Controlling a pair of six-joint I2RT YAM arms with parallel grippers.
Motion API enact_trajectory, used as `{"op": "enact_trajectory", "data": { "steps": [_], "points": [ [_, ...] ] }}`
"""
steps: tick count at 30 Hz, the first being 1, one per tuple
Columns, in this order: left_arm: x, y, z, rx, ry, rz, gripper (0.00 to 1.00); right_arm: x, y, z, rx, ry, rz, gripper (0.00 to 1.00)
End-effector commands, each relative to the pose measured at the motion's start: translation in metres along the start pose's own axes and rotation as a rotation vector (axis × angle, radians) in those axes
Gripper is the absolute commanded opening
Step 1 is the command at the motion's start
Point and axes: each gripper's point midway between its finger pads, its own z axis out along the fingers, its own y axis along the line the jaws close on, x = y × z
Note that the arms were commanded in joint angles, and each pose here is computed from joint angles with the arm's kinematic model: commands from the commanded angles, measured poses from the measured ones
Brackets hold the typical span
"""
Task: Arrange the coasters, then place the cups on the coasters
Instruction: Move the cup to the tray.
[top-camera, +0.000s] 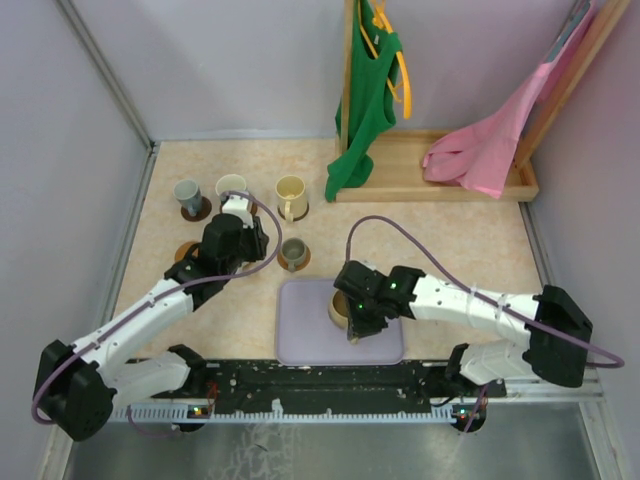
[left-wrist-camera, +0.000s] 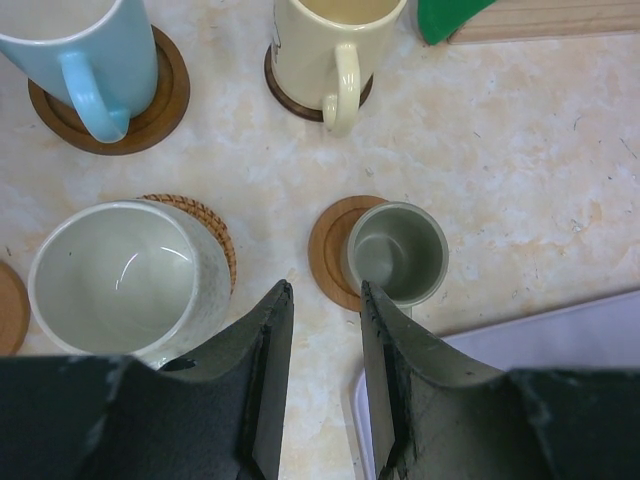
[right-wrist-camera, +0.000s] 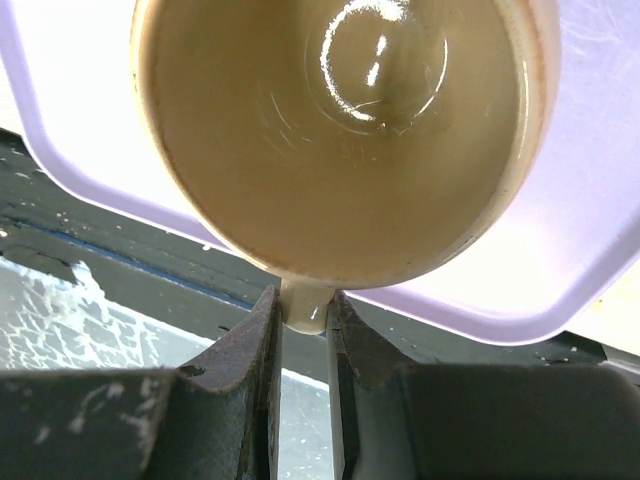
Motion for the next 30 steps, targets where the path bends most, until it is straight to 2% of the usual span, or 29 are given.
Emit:
{"op": "enact_trajectory", "data": {
  "steps": [1, 16, 21, 30],
  "points": [
    [0.003, 0.000, -0.004, 0.002, -0.001, -0.003, 0.40, -0.038, 0.039, -0.016, -0.100, -0.099, -0.018, 0.00],
    [0.003, 0.001, -0.010, 0.005, -0.005, -0.009, 0.40, -0.047, 0.053, 0.004, -0.093, -0.064, -0.038, 0.01],
    [0.003, 0.001, -0.010, 0.008, -0.003, -0.009, 0.40, -0.050, 0.055, -0.003, -0.105, -0.083, -0.043, 0.22],
    [0.004, 0.000, -0.008, 0.009, -0.004, -0.017, 0.40, -0.047, 0.054, -0.005, -0.109, -0.079, -0.045, 0.35]
  ]
}}
